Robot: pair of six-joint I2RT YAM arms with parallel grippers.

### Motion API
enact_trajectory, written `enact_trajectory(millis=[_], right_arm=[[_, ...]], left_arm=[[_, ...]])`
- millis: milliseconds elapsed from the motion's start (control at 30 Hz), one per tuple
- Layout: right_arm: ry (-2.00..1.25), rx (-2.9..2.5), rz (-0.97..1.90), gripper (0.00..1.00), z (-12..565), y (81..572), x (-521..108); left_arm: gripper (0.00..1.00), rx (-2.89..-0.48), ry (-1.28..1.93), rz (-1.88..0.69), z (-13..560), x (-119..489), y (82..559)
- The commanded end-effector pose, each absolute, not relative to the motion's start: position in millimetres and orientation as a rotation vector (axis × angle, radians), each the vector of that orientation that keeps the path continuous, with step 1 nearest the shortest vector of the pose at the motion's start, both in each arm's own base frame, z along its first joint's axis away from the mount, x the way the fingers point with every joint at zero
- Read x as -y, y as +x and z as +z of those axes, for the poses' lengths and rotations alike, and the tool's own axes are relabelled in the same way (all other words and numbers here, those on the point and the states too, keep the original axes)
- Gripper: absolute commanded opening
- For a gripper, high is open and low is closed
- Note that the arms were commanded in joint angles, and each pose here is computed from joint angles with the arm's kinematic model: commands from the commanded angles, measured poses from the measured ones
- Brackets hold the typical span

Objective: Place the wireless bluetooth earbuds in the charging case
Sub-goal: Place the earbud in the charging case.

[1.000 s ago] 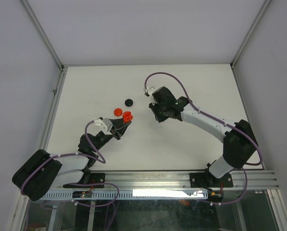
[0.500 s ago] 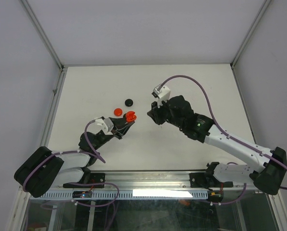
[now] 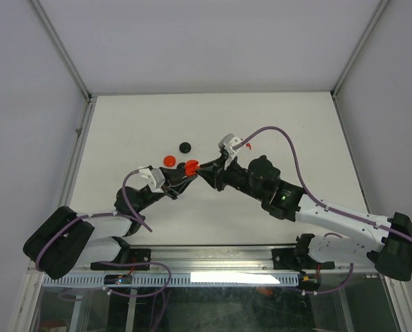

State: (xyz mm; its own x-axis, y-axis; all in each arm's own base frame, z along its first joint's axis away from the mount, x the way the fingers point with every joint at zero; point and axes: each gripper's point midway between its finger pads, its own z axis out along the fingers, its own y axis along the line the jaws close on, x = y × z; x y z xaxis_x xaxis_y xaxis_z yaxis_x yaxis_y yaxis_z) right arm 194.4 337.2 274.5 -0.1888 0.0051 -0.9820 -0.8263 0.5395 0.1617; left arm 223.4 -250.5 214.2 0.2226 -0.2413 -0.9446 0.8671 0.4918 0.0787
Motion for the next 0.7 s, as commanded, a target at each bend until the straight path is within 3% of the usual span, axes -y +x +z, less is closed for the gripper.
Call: enact_trajectory(millis=[0, 667], right_arm=[[-0.649, -1.399, 0.986, 0.19, 323, 189, -350], [-0.677, -1.485, 0.94, 0.19, 290, 200, -366]], left_arm=[[0.0, -0.974, 0.719, -0.891, 241, 255, 216], [0.0, -0.951, 0.709, -0.925, 249, 258, 211]])
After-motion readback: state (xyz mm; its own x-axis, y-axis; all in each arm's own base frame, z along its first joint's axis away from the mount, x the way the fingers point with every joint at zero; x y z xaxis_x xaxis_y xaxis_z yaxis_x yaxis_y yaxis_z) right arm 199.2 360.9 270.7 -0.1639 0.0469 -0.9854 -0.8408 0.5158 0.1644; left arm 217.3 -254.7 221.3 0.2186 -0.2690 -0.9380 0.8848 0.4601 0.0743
